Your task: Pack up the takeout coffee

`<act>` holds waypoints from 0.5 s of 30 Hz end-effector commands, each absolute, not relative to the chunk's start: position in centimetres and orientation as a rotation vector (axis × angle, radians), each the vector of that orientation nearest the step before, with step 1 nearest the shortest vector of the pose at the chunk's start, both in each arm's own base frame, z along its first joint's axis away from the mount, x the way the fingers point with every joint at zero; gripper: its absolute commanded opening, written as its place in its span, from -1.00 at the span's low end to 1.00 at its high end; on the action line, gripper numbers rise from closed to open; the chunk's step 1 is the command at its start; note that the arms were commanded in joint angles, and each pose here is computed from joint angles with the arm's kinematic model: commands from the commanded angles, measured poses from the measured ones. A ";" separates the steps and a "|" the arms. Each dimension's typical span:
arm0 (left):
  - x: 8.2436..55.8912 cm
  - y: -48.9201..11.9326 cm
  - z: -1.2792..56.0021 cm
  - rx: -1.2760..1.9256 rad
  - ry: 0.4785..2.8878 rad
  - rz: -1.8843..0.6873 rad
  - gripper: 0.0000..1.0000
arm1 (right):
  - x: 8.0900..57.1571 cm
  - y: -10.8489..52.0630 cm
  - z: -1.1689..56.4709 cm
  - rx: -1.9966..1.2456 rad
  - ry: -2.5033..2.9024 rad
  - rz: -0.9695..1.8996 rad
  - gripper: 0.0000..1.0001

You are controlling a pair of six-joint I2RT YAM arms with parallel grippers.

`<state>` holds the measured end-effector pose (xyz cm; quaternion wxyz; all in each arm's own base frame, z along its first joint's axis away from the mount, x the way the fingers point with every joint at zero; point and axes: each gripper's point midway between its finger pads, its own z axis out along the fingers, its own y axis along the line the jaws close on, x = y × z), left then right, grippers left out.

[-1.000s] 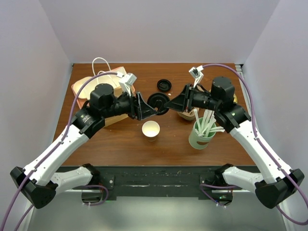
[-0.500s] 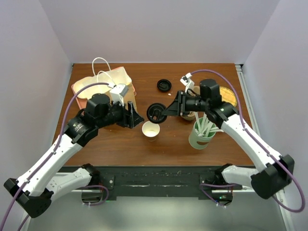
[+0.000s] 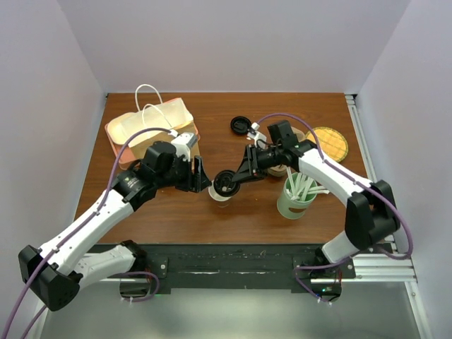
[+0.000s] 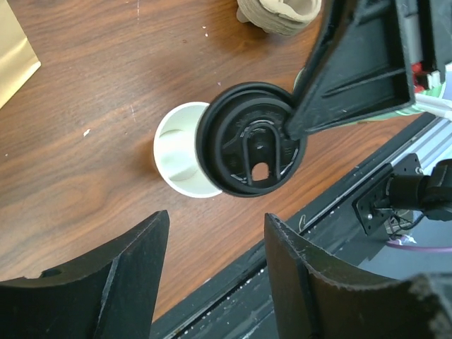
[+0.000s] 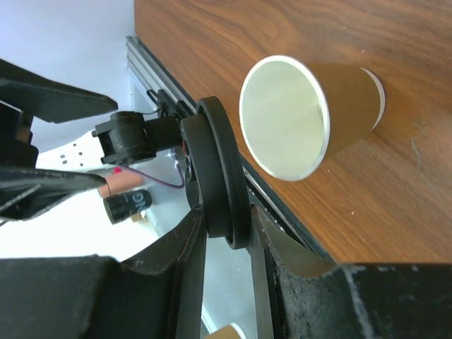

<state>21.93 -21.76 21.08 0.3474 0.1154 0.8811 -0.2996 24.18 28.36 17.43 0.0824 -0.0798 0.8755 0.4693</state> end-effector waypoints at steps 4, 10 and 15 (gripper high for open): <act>23.6 -22.5 20.6 0.286 2.252 -0.769 0.23 | 24.6 29.4 17.4 -0.371 2.655 1.461 -0.49; 23.8 -22.6 19.3 0.278 2.276 -0.761 0.22 | 25.0 29.9 16.9 -0.394 2.656 1.511 -0.48; 23.9 -22.3 18.2 0.270 2.305 -0.734 0.20 | 25.2 30.1 16.7 -0.409 2.658 1.532 -0.49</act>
